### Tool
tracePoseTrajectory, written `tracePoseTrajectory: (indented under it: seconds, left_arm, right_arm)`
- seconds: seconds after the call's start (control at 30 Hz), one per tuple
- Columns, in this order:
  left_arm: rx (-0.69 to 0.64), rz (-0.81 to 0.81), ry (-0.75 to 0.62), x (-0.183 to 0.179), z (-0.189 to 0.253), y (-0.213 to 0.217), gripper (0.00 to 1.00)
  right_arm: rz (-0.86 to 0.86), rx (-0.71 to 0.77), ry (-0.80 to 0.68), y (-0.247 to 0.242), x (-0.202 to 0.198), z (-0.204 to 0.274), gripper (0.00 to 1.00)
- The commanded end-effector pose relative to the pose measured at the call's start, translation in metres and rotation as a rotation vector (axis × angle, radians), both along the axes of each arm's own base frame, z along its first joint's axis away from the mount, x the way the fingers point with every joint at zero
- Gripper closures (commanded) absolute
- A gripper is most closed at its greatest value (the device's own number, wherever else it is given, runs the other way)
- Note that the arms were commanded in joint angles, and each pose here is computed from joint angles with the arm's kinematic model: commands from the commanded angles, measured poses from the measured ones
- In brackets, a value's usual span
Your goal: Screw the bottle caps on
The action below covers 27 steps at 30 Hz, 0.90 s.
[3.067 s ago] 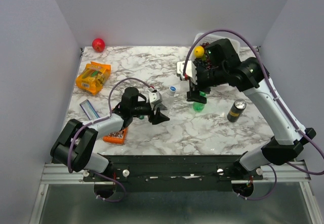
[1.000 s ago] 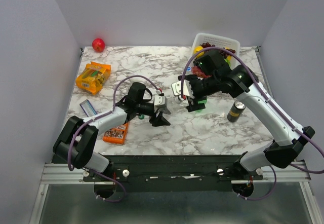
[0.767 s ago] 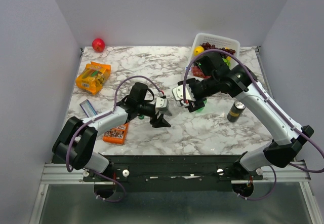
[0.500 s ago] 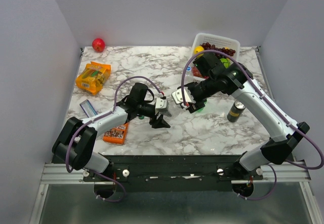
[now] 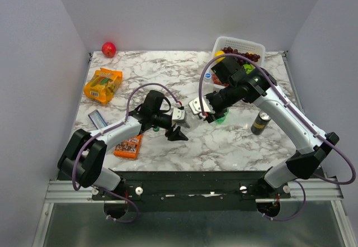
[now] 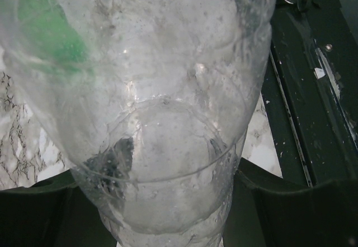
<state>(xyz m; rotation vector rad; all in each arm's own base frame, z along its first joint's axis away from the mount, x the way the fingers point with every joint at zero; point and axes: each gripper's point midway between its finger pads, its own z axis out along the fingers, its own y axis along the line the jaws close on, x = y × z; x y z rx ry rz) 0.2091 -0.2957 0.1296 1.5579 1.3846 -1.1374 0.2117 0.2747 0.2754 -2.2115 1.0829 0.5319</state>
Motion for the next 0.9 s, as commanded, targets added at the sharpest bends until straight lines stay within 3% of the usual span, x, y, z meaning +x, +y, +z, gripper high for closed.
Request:
tracePoseTrajectory:
  seconds: [0.0, 0.1, 0.2, 0.23, 0.27, 0.3, 0.37, 0.47, 0.6, 0.7, 0.77, 0.8, 0.87]
  left_arm:
    - [-0.013, -0.017, -0.052, 0.005, 0.010, -0.004, 1.00]
    - [0.003, 0.026, -0.084, 0.012, 0.007, -0.001, 1.00]
    - [-0.006, 0.169, -0.168, 0.032, 0.010, 0.003, 1.00]
    - [-0.023, 0.228, -0.216, 0.040, 0.019, 0.005, 1.00]
    - [-0.044, 0.341, -0.295, 0.061, 0.031, 0.009, 1.00]
    - [-0.040, 0.422, -0.288, 0.067, 0.028, 0.016, 1.00]
    - [-0.067, 0.577, -0.366, 0.088, 0.046, 0.028, 1.00]
    - [-0.067, 0.674, -0.422, 0.095, 0.054, 0.036, 1.00]
    - [0.043, 0.841, -0.557, 0.110, 0.054, 0.052, 1.00]
    - [0.072, 0.861, -0.574, 0.113, 0.053, 0.053, 1.00]
    - [0.089, 0.847, -0.551, 0.111, 0.047, 0.051, 1.00]
    - [0.095, 0.837, -0.536, 0.109, 0.044, 0.050, 1.00]
    - [0.107, 0.756, -0.489, 0.097, 0.032, 0.042, 1.00]
  right_arm:
    - [-0.013, -0.004, 0.074, 0.005, -0.006, 0.000, 0.66]
    - [-0.124, -0.017, 0.145, 0.010, 0.004, -0.001, 0.79]
    - [-0.321, -0.036, 0.291, 0.015, 0.018, -0.007, 0.89]
    - [-0.411, -0.039, 0.383, 0.017, 0.018, -0.007, 0.90]
    - [-0.484, -0.042, 0.429, 0.017, 0.025, -0.008, 0.99]
    - [-0.555, -0.058, 0.483, 0.022, 0.036, -0.012, 1.00]
    - [-0.664, -0.064, 0.639, 0.024, 0.040, -0.011, 1.00]
    - [-0.803, -0.078, 0.778, 0.025, 0.049, -0.019, 1.00]
    - [-0.983, -0.179, 0.961, 0.017, 0.041, -0.040, 1.00]
    - [-1.113, -0.239, 1.216, 0.011, 0.037, -0.050, 1.00]
    - [-1.105, -0.203, 1.248, 0.009, 0.044, -0.045, 1.00]
    - [-1.093, -0.177, 1.232, 0.008, 0.049, -0.039, 0.97]
    - [-1.036, -0.102, 1.172, 0.008, 0.062, -0.026, 0.71]
